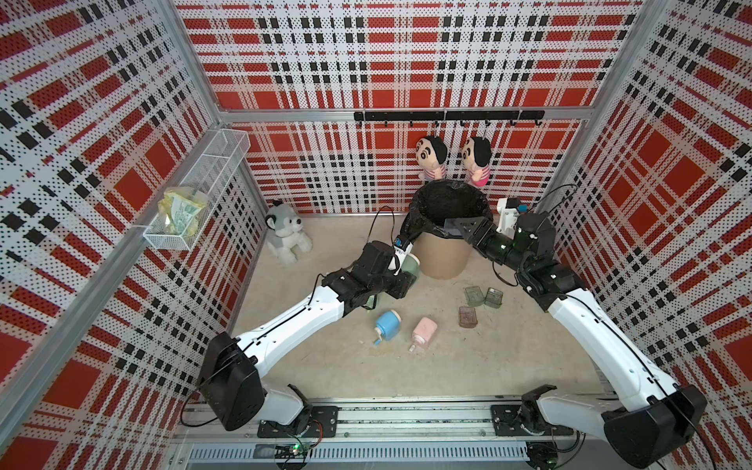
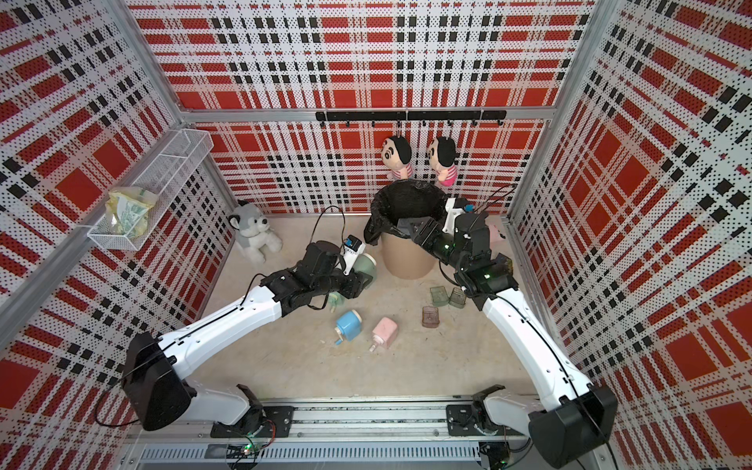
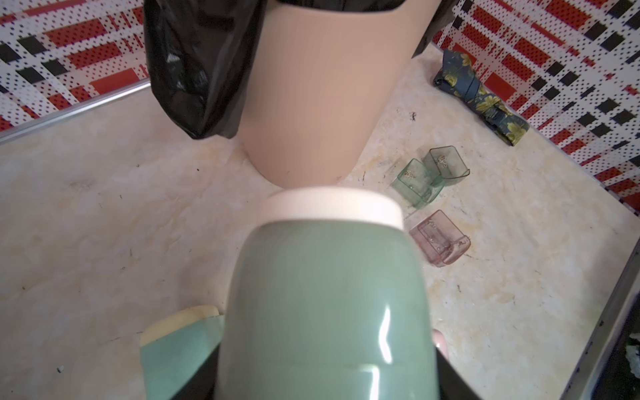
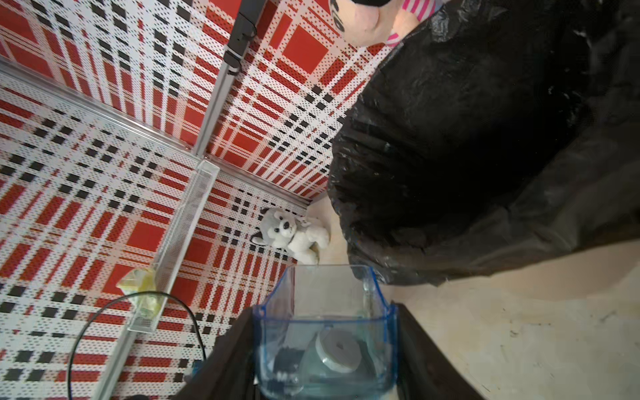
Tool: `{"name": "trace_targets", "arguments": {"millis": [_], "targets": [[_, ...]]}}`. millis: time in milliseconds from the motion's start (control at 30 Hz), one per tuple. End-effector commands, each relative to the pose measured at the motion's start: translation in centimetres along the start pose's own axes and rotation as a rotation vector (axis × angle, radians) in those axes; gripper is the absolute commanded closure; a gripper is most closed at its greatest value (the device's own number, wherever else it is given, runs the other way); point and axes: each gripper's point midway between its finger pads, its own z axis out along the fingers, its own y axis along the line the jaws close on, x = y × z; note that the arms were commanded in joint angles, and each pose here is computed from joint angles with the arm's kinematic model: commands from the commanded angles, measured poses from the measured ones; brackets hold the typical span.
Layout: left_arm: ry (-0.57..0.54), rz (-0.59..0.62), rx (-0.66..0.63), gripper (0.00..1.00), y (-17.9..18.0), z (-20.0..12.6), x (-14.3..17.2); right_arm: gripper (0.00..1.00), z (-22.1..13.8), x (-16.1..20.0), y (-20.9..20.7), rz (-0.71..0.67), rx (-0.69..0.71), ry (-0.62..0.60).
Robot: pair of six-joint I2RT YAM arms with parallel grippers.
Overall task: Take out the pencil sharpener tray and clean the shavings
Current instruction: Place the pencil sharpener at the center of the board.
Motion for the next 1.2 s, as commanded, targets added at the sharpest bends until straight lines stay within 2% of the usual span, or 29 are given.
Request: {"name": "trace_targets", "arguments": {"millis": [0,267,433,700,1167], "targets": [[-0.084,-0.021,-0.023,0.59,0.1,0.7,-1.1,0.49,-1.0,1.3,-2.3,-0.134,0.134,-0.05],[-0.061,-0.055,-0.078,0.6,1.4,3.6,2.1,0.49,-1.4,8.1,-6.4,-0.254,0.254,-0.031],[-0.022,-0.062,-0.109,0.6,1.8,5.7,4.3,0.5,-1.2,11.2,-9.6,-0.269,0.299,-0.024],[0.012,-0.076,-0.134,0.61,2.5,8.3,6.8,0.49,-1.2,13.1,-14.1,-0.313,0.384,-0.068],[0.054,-0.074,-0.193,0.6,4.3,11.5,9.7,0.49,1.4,17.2,-19.1,-0.331,0.447,-0.015]]}}
